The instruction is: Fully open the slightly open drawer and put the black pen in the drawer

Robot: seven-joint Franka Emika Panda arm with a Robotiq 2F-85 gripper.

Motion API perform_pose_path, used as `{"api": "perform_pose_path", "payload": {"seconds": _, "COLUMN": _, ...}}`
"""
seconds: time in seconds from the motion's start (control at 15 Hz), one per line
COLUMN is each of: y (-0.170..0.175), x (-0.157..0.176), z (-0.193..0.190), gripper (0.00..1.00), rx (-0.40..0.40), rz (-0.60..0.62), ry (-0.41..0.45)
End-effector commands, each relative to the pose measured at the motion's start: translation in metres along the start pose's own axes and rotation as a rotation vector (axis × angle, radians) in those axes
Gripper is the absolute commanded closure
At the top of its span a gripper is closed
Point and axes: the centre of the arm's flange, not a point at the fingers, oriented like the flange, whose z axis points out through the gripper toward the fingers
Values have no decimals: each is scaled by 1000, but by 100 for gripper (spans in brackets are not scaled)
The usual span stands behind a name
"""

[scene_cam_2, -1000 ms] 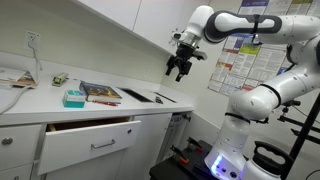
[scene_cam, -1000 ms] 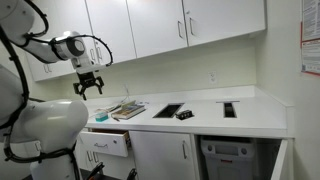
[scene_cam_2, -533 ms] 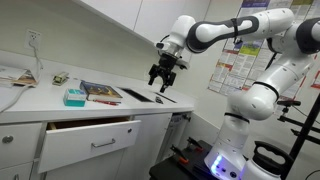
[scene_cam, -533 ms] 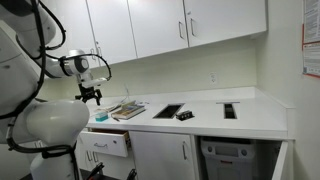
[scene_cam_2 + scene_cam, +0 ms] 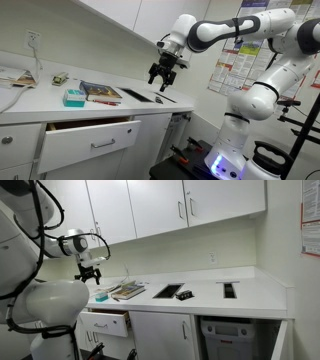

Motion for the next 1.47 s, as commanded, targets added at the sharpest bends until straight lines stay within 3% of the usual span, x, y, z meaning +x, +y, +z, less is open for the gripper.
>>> {"api": "perform_pose_path", "payload": {"seconds": 0.0, "y": 19, "x": 40, "z": 33, "gripper": 0, "rx": -7, "rz": -88, "ry": -3}}
{"api": "perform_pose_path", "payload": {"seconds": 0.4, "y": 39, "x": 92, "z": 109, "gripper": 0, "rx": -63, "rz": -186, "ry": 44}}
{"api": "perform_pose_path", "payload": {"seconds": 1.0, "y": 88, "x": 120, "z": 218, "gripper": 0, "rx": 10, "rz": -174, "ry": 22}}
{"api": "perform_pose_path", "payload": {"seconds": 1.13, "y": 81, "x": 128, "z": 230, "gripper": 0, "rx": 48, "rz": -184, "ry": 23}}
{"api": "perform_pose_path", "payload": {"seconds": 1.2, "y": 77, "x": 110, "z": 219, "gripper": 0, "rx": 42, "rz": -188, "ry": 9}}
{"api": "perform_pose_path", "payload": {"seconds": 1.4, "y": 74, "x": 121, "z": 233, "gripper": 0, "rx": 66, "rz": -197, "ry": 18}}
